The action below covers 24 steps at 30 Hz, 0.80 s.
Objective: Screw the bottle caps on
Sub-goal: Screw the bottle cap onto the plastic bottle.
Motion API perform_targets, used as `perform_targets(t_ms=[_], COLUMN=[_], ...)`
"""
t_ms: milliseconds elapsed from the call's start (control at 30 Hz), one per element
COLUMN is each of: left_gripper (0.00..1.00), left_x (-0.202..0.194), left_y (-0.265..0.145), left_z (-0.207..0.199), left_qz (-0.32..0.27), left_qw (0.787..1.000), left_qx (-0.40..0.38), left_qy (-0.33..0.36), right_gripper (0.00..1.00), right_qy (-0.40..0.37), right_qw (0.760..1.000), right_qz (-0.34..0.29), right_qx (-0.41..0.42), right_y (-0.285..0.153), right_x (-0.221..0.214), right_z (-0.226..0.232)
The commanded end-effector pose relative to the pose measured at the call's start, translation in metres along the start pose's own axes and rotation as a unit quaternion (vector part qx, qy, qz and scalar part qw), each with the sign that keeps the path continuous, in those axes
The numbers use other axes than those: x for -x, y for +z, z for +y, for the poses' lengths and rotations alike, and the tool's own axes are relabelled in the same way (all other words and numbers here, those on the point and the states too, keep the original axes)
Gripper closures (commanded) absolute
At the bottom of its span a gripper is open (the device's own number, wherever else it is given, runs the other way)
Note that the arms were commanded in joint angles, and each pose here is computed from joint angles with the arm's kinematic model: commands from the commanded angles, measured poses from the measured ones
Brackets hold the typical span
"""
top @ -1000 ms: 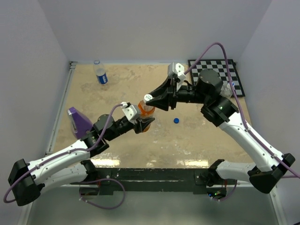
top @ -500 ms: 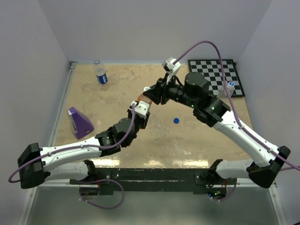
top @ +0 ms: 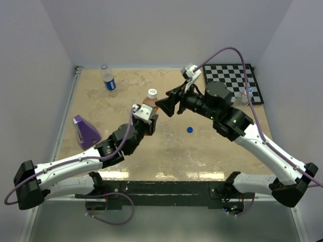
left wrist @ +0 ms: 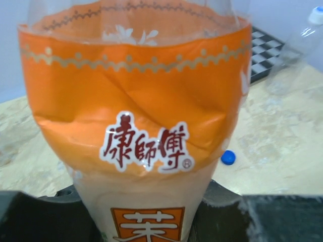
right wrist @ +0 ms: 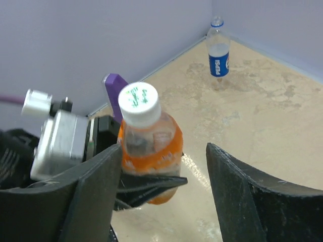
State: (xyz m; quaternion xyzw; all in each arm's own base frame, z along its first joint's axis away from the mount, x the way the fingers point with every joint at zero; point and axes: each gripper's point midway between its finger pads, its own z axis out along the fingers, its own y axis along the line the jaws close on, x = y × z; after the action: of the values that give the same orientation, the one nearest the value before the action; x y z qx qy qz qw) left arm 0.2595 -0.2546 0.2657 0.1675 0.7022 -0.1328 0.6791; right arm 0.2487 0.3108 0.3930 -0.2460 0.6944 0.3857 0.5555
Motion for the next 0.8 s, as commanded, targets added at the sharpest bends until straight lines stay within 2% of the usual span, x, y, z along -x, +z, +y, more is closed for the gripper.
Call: perform_targets(t_ms=[0, 100, 200, 500, 767], left_gripper=[1.00, 0.99, 0.99, 0.96, 0.96], left_x=[0.010, 0.014, 0.013, 0.028, 0.035], left_y=[-0.007, -0.015, -0.023, -0.042, -0.053], left_z=[-0.017, -0.029, -0.049, -0.071, -0.083], left_qz=[-0.018, -0.026, -0.021, -0.053, -0.073], left_qw=[0.989, 0.975, 0.958, 0.930, 0.909], left_qx=[-0.134, -0.211, -0.280, -0.362, -0.409], left_qy=[-0.068, -0.071, -0.056, -0.036, -0.017], right_gripper=[0.28, 0.26, 0.26, 0.26, 0.36], right_qy=[-0.055, -0.095, -0.130, -0.138, -0.136], right_qw=[0.993, 0.974, 0.957, 0.951, 0.939], right_qz=[-0.060, -0.091, -0.091, -0.087, -0.077], right_qx=[0.090, 0.183, 0.244, 0.262, 0.306], right_y=[-0.027, -0.048, -0.057, -0.057, -0.059], right_x=[0.037, 0.043, 0.038, 0.040, 0.038], right_z=[0.015, 0.038, 0.056, 0.060, 0.071])
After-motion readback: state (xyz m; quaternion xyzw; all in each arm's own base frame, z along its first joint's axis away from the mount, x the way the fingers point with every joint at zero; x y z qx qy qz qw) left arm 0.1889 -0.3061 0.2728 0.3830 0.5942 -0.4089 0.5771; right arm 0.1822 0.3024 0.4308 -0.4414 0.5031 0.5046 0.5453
